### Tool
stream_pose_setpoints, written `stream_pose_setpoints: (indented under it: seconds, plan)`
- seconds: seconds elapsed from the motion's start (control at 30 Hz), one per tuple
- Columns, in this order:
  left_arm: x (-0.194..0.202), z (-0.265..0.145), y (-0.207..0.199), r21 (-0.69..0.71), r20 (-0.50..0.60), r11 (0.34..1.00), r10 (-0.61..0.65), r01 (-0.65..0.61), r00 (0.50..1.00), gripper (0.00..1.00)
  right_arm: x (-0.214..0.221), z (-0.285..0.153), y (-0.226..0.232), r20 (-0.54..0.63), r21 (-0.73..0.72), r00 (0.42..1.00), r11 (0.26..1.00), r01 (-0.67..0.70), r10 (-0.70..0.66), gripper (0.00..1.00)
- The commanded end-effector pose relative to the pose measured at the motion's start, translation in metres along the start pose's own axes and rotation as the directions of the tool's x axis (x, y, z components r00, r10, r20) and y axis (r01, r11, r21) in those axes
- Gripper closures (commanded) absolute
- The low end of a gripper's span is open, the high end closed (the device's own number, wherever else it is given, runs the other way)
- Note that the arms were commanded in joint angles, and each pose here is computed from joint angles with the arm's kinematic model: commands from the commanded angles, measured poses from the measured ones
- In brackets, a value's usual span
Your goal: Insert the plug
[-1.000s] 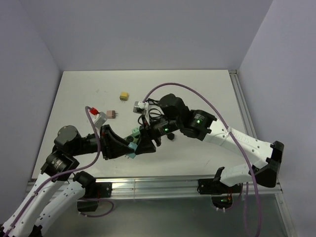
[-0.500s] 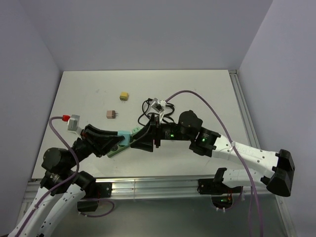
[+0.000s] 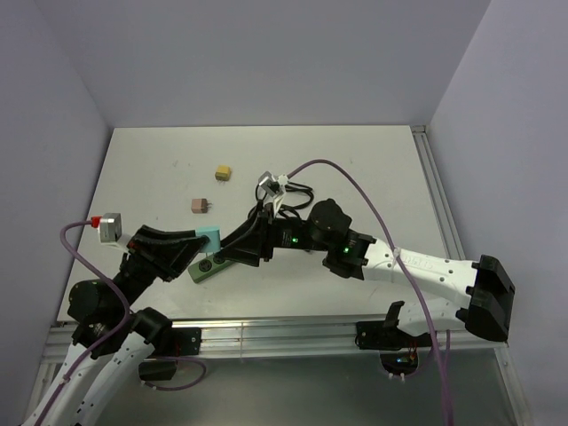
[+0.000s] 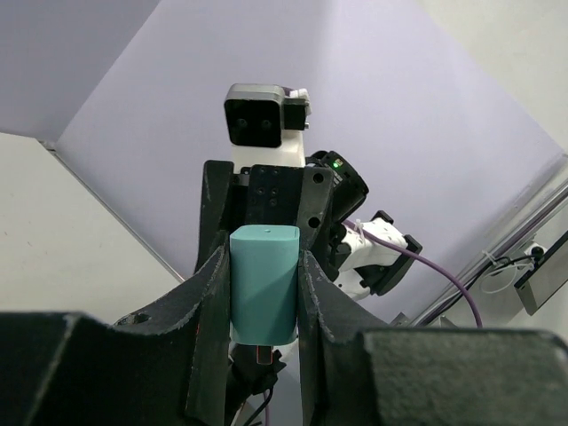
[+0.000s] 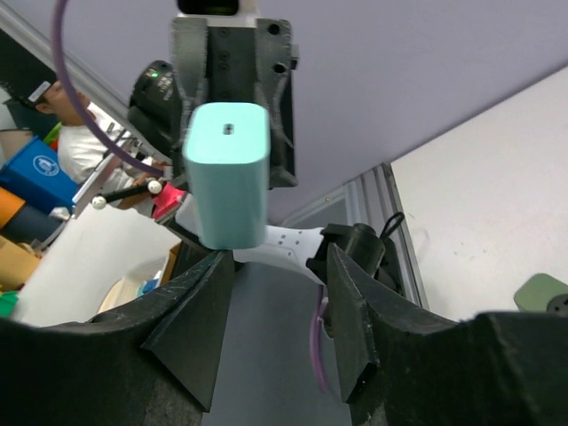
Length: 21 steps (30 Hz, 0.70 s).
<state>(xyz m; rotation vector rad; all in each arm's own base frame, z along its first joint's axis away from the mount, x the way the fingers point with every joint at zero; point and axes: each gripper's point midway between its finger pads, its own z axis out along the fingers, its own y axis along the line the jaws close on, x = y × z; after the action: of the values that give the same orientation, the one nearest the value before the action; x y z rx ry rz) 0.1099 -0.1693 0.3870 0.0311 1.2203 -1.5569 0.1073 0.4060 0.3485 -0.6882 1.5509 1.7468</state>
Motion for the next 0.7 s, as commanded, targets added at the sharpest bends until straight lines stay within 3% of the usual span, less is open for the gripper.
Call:
stream_pose_setpoints:
  seconds: [0.0,0.4,0.6,0.67]
  plan:
    - [-0.007,-0.002,-0.01,0.036,0.035,0.999,0.004,-0.005,0.999,1.0,-0.035,0.002,0.043,0.117,-0.121,0.991,0.989,0.08,-0.065,0.48]
    - [-0.01,-0.003,-0.016,0.053,0.044,0.998,0.018,-0.021,0.999,1.0,-0.04,0.011,0.057,0.135,-0.175,0.989,0.981,0.087,-0.063,0.46]
    - [-0.008,-0.005,-0.013,0.058,0.047,0.998,0.008,-0.01,0.999,1.0,-0.043,0.019,0.064,0.135,-0.199,0.989,0.976,0.085,-0.059,0.5]
    - [-0.007,-0.004,-0.012,0.058,0.042,0.998,0.002,-0.005,0.999,1.0,-0.04,0.023,0.062,0.119,-0.199,0.991,0.977,0.077,-0.054,0.56]
